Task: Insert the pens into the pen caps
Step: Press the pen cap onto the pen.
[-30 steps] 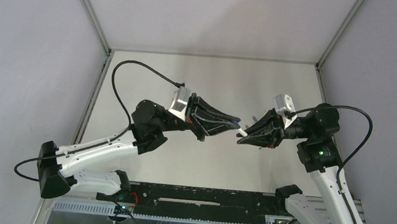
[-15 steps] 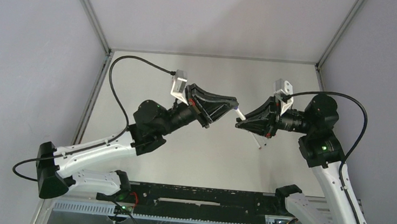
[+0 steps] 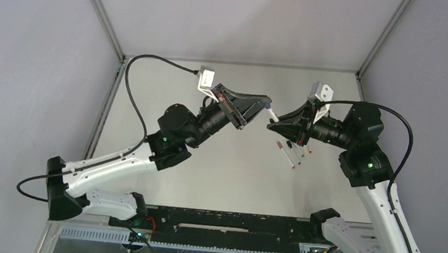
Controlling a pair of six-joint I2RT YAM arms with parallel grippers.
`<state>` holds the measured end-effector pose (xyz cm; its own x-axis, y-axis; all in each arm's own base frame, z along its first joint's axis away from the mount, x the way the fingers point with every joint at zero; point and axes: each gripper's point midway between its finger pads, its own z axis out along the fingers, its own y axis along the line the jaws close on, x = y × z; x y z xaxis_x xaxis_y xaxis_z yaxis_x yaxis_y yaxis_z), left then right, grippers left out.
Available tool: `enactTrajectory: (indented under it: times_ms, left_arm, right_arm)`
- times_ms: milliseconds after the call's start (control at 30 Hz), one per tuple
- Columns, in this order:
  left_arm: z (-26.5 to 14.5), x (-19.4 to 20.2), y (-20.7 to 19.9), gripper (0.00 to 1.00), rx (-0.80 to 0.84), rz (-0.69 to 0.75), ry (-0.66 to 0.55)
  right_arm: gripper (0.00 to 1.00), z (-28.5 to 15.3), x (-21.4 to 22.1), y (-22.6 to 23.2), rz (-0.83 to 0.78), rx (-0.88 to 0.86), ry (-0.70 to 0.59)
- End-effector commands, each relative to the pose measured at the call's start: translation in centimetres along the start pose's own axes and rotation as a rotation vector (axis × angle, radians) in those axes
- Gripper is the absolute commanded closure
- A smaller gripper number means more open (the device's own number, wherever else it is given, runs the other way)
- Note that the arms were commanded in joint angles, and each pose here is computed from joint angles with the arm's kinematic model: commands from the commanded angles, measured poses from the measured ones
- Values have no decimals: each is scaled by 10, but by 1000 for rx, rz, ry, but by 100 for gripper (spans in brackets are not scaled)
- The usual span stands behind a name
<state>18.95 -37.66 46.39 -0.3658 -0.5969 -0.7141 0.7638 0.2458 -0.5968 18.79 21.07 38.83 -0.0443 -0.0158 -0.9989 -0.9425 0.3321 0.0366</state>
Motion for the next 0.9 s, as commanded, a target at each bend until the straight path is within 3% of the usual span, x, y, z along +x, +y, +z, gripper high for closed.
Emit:
enactTrajectory:
  times_ms: [0,233,400,633,867]
  left_arm:
    - [-6,63,-5,100,9,-44,246]
    - [-16,92,-23,100,189,-79,438]
    - [-31,109,-24,100,228,-134,559]
    - [-47,134,-18,100,247,-245,716]
    - [-47,156,4,100,123,-305,785]
  right_arm:
    - [100,1,-47,-19,-151,104,-104]
    - [100,2,-65,-5,-133,30,-155]
    - [100,-3,-81,-4,-181,32,-195]
    - [100,-6,-84,10,-268,-65,-201]
    - [100,-1,-78,-15,-306,71,-176]
